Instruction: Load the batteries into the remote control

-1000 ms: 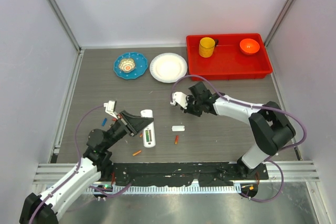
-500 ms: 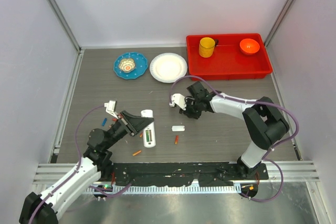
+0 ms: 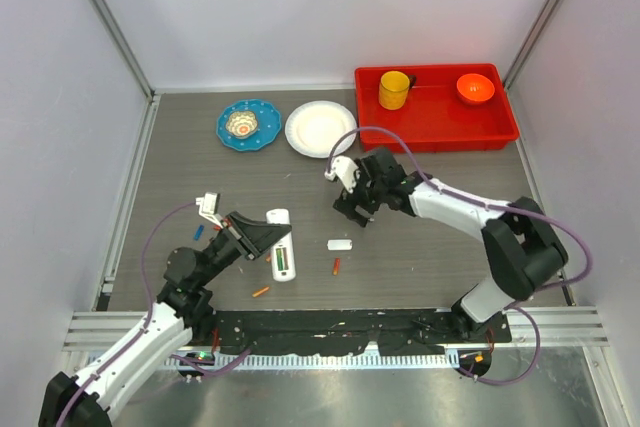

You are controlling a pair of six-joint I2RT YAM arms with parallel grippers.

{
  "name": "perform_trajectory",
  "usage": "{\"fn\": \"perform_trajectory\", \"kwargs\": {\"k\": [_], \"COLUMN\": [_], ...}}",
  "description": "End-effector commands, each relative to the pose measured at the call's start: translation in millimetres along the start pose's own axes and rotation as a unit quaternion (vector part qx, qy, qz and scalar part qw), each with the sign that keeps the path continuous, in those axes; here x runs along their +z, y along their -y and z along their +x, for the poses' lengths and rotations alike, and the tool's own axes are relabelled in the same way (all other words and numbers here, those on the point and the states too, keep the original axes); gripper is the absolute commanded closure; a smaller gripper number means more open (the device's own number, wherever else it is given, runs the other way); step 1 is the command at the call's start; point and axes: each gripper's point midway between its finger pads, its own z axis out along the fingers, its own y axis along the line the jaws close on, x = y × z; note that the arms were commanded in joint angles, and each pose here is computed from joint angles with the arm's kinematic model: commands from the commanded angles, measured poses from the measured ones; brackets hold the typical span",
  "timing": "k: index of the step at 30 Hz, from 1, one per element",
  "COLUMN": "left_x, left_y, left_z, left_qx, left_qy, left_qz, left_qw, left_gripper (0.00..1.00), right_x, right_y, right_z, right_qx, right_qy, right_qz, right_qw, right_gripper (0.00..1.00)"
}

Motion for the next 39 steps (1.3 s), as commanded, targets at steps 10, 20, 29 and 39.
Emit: {"fn": "perform_trajectory", "kwargs": {"k": [10, 20, 29, 39], "left_x": [4, 7, 8, 10], "left_y": [-3, -14, -21, -30], "left_z": [-7, -8, -6, 0], "left_qx": [0.022, 0.019, 0.016, 0.008], "left_qy": [0.015, 0.016, 0.013, -0.001], "left_qz": [-0.004, -0.027, -0.038, -0.049], "left_qw": [1.000, 0.999, 0.999, 0.999], "left_gripper": [1.00, 1.00, 1.00, 1.00], "right_x": [-83, -140, -107, -44], "right_y": [42, 99, 79, 42], "right_z": [-113, 11, 1, 25], "right_qx": [0.509, 0.576, 0.638, 0.607], "right_qy": [0.292, 0.167, 0.245, 0.041], "right_qz": [0.066, 0.469, 0.294, 0.311], "right_qw": [0.807, 0.648, 0.669, 0.730], "right_gripper": [0.02, 0.02, 0.03, 0.03]}}
